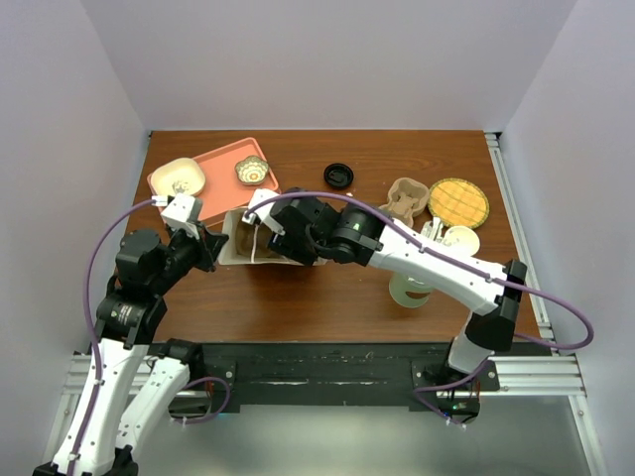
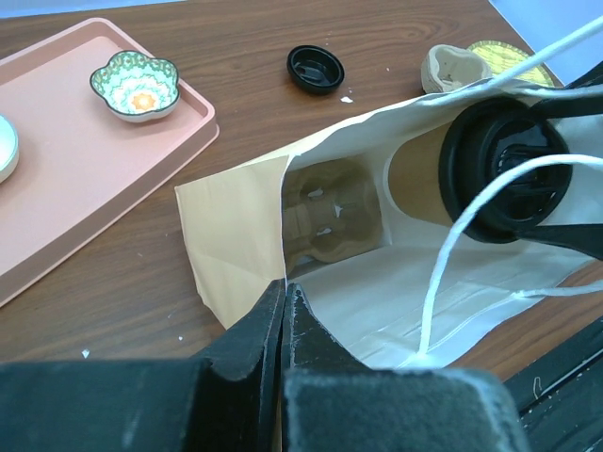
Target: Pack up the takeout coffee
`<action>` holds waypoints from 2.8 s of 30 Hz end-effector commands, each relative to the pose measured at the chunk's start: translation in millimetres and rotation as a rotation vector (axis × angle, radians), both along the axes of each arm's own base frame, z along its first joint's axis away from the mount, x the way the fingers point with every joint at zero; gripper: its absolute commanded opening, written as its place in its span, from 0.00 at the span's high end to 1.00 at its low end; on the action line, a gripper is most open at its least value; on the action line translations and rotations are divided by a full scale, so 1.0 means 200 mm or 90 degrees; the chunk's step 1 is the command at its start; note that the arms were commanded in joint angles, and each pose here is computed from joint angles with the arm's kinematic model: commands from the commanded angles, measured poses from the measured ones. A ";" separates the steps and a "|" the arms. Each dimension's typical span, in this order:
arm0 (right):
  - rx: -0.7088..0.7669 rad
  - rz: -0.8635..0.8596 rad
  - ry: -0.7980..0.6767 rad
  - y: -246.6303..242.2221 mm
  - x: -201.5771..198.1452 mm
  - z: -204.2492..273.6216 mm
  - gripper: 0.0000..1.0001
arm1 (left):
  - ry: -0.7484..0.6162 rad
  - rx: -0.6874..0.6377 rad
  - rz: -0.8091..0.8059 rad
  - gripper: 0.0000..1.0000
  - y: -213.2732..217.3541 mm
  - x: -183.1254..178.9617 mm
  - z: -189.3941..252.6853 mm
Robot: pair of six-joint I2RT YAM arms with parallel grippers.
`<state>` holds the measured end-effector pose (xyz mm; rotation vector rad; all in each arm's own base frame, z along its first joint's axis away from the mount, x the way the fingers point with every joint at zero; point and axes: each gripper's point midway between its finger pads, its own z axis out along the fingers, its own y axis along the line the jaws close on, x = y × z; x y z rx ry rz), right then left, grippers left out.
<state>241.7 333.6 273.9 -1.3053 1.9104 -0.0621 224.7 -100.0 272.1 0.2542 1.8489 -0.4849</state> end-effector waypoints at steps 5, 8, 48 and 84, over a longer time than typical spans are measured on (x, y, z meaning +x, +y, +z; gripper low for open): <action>0.074 0.068 -0.054 0.09 0.02 0.07 0.52 | -0.098 -0.017 -0.053 1.00 -0.06 -0.01 0.10; 0.092 0.108 -0.066 0.11 0.00 0.05 0.52 | -0.109 -0.023 -0.058 1.00 -0.07 -0.01 0.10; 0.055 0.185 -0.108 0.14 0.34 -0.09 0.57 | -0.122 -0.002 -0.104 1.00 -0.13 0.09 0.01; -0.113 0.239 -0.100 0.02 0.44 -0.42 0.59 | -0.114 0.029 -0.185 1.00 -0.20 0.05 -0.05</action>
